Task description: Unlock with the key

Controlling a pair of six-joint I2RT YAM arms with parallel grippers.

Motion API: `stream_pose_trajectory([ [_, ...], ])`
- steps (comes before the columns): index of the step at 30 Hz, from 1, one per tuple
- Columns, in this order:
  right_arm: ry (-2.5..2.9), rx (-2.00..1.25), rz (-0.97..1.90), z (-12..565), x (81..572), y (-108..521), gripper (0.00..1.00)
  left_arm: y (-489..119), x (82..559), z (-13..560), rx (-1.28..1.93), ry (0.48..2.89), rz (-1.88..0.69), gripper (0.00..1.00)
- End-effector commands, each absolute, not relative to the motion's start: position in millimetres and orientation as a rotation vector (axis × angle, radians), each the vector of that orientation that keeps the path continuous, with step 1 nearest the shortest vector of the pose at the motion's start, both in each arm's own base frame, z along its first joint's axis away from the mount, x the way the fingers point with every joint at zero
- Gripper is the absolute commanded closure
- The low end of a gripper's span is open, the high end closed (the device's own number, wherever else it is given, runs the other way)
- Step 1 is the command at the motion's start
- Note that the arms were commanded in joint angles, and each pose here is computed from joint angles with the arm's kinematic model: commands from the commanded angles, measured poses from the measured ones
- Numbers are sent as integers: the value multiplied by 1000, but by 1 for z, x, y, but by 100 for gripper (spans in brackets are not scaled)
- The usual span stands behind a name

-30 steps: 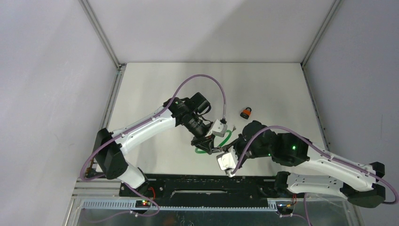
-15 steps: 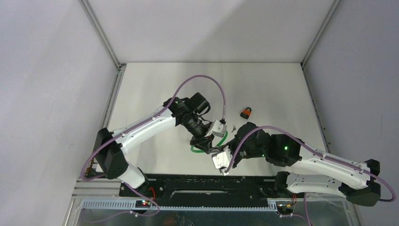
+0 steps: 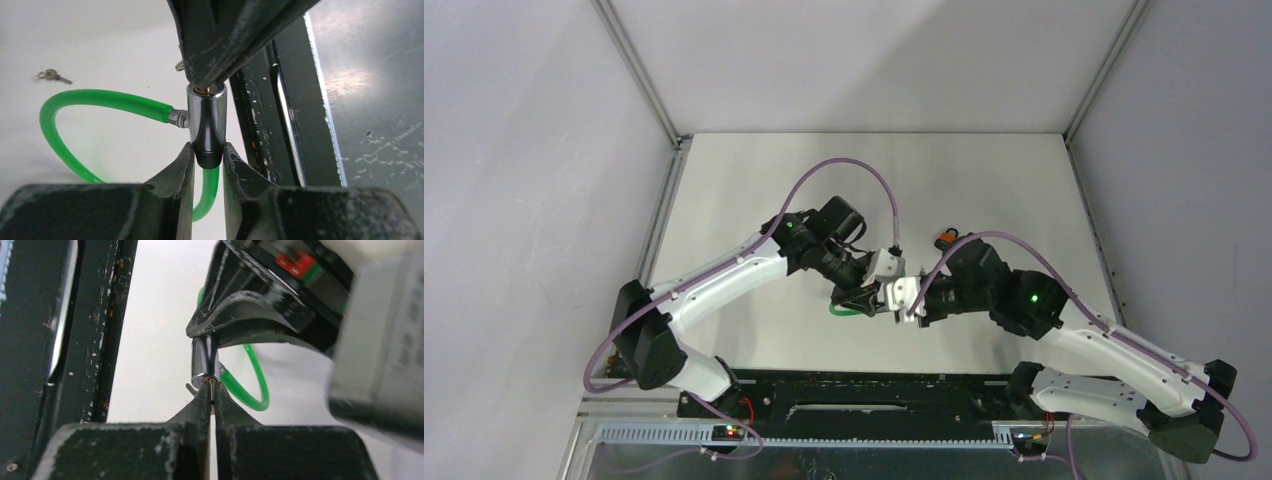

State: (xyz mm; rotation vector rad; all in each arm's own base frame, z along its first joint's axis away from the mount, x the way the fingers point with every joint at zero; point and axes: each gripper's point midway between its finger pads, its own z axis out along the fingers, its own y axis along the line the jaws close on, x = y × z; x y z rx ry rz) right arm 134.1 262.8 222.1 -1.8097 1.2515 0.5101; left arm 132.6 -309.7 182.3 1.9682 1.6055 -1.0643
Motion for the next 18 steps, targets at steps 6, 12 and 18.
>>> stream_pose_trajectory([
  [6, 1469, -1545, 771, 232, 155, 266, 100, -327, 160, 209, 1756, 1512, -917, 100],
  [12, 1565, -1427, 868, 233, 168, 265, 100, -327, 173, 202, 1690, 1548, -856, 100],
  [18, 1711, -1280, 936, 226, 192, 258, 100, -327, 190, 200, 1620, 1576, -771, 100],
])
